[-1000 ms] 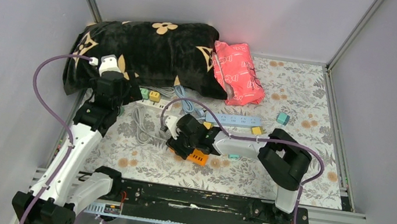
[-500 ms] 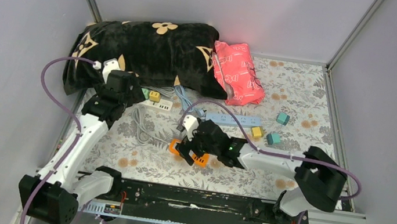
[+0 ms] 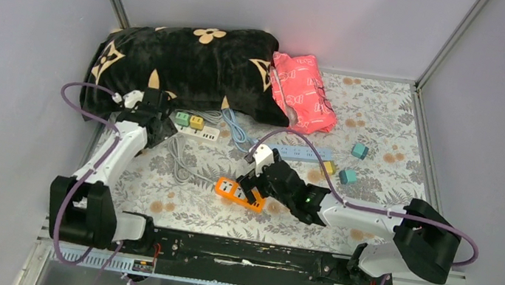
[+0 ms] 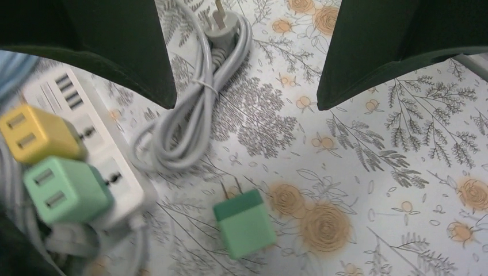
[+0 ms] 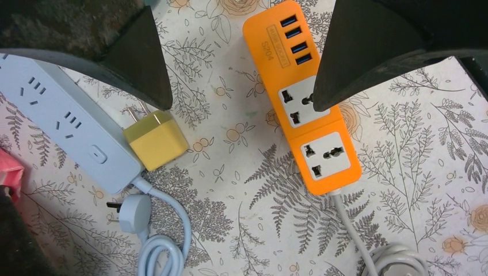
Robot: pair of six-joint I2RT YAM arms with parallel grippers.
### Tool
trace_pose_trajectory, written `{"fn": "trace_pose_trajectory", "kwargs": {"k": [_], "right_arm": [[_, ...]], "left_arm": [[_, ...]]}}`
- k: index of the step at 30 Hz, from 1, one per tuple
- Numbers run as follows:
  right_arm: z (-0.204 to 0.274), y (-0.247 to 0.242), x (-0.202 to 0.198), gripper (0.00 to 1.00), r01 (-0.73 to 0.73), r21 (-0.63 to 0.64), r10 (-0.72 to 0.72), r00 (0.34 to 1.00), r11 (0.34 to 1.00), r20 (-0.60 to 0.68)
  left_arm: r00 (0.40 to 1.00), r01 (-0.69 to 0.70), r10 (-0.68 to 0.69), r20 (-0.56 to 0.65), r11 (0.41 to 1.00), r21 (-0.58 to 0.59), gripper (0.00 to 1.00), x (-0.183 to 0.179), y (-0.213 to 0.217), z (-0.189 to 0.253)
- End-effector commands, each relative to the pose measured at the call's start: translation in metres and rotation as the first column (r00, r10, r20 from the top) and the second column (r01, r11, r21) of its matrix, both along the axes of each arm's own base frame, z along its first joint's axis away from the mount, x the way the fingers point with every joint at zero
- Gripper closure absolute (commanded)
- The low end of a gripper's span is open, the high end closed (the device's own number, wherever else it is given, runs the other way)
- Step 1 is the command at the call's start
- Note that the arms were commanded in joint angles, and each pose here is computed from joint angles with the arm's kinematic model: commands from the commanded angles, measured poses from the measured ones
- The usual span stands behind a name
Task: Insert the plug
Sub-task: Pick up the plug from the center of the board.
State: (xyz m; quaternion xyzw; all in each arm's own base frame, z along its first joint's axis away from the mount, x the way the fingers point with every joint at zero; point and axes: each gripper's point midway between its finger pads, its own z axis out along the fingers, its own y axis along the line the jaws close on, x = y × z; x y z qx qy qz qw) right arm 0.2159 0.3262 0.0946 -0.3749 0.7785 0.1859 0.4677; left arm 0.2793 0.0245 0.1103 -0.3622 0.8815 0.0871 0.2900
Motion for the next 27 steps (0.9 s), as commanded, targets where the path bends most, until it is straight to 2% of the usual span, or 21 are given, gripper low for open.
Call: {"fn": "trace_pose_trajectory", "kwargs": {"k": [1, 9, 11, 16, 27], "right_arm": [[0.030, 0.001, 0.012, 0.01, 0.063, 0.100, -0.069, 0.996, 0.993, 0.062], [0.025, 0.005, 0.009, 0.01, 0.042, 0.085, -0.046, 0.998, 0.995, 0.043], [0.025, 0.005, 0.009, 0.01, 0.041, 0.082, -0.044, 0.998, 0.996, 0.045], [0.023, 0.005, 0.009, 0.01, 0.039, 0.072, -0.043, 0.998, 0.997, 0.049], [0.019, 0.006, 0.009, 0.01, 0.030, 0.060, -0.033, 0.998, 0.998, 0.048]], "left_arm": [[0.992, -0.125, 0.126, 0.011, 0.991, -0.044, 0.00, 0.010, 0.018, -0.007], [0.967, -0.251, 0.256, 0.002, 0.951, -0.181, 0.00, 0.033, 0.026, -0.041], [0.956, -0.289, 0.291, -0.020, 0.936, -0.201, 0.03, 0.036, 0.031, -0.052], [0.930, -0.367, 0.361, -0.067, 0.910, -0.194, 0.07, 0.042, 0.046, -0.072], [0.910, -0.413, 0.396, -0.124, 0.891, -0.188, 0.11, 0.054, 0.054, -0.094]]}}
